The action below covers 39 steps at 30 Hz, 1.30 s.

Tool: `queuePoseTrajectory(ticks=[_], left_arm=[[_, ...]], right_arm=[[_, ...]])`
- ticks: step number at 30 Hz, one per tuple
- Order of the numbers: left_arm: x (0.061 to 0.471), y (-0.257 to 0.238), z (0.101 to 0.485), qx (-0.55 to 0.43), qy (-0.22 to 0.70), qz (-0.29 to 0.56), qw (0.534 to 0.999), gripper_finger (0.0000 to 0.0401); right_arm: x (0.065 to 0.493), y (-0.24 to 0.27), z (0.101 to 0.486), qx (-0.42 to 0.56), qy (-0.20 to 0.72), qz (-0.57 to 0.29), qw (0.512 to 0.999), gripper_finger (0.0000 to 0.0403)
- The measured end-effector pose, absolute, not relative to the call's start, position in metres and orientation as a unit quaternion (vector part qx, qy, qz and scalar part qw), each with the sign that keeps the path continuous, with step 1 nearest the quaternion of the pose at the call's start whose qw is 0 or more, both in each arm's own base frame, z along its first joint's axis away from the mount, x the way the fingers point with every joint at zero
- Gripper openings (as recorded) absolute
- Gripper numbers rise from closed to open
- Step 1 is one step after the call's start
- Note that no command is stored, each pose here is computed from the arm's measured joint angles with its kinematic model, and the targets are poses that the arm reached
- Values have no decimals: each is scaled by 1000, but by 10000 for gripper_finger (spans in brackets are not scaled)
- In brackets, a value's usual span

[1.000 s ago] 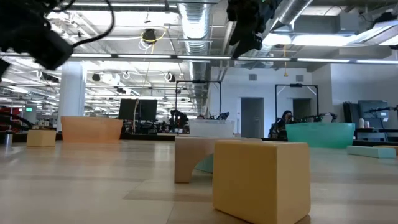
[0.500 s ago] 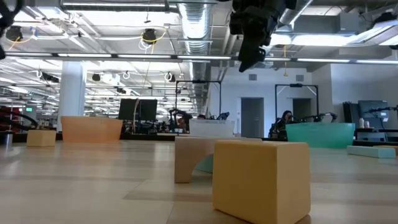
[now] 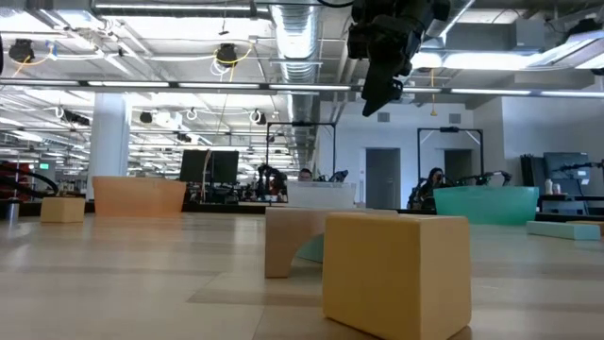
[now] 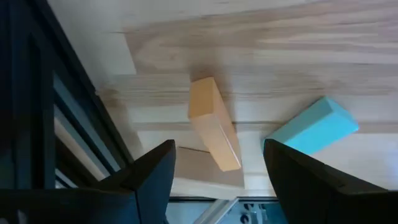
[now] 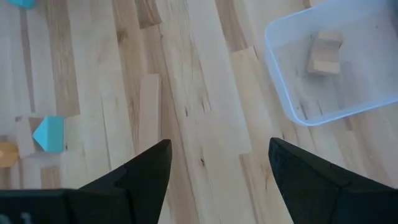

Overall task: Sort & place blocks by color
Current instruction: Put the orange rectangle block into the orange bin

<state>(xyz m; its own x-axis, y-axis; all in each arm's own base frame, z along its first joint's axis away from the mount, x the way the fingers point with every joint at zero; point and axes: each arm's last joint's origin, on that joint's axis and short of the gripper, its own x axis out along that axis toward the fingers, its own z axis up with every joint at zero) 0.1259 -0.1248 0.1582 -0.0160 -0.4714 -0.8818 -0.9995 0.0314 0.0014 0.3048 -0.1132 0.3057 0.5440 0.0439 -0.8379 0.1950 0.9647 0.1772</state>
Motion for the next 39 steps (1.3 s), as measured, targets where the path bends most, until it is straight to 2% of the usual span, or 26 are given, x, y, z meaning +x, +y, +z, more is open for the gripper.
queuePoseTrajectory(ticks=[4, 17, 21, 25, 27, 32, 36, 39], left_arm=[[128, -128, 150, -584, 618, 374, 370, 233], [143, -142, 126, -566, 628, 352, 402, 224], [145, -142, 129, -573, 621, 331, 420, 165], [147, -139, 138, -584, 612, 298, 442, 59], [149, -133, 148, -603, 578, 284, 472, 25], [153, -104, 176, -649, 450, 273, 549, 32], [153, -64, 203, -662, 296, 275, 631, 28], [149, -28, 220, -642, 178, 308, 679, 28]], right_arm=[[305, -115, 306, 126, 474, -46, 870, 291], [306, -115, 307, 136, 467, -53, 872, 291], [306, -117, 308, 134, 460, -56, 876, 291], [306, -119, 308, 135, 458, -59, 876, 291], [305, -120, 308, 139, 458, -63, 876, 291], [305, -118, 307, 158, 465, -70, 868, 291], [306, -111, 306, 165, 471, -66, 864, 291], [309, -103, 306, 170, 472, -61, 863, 291]])
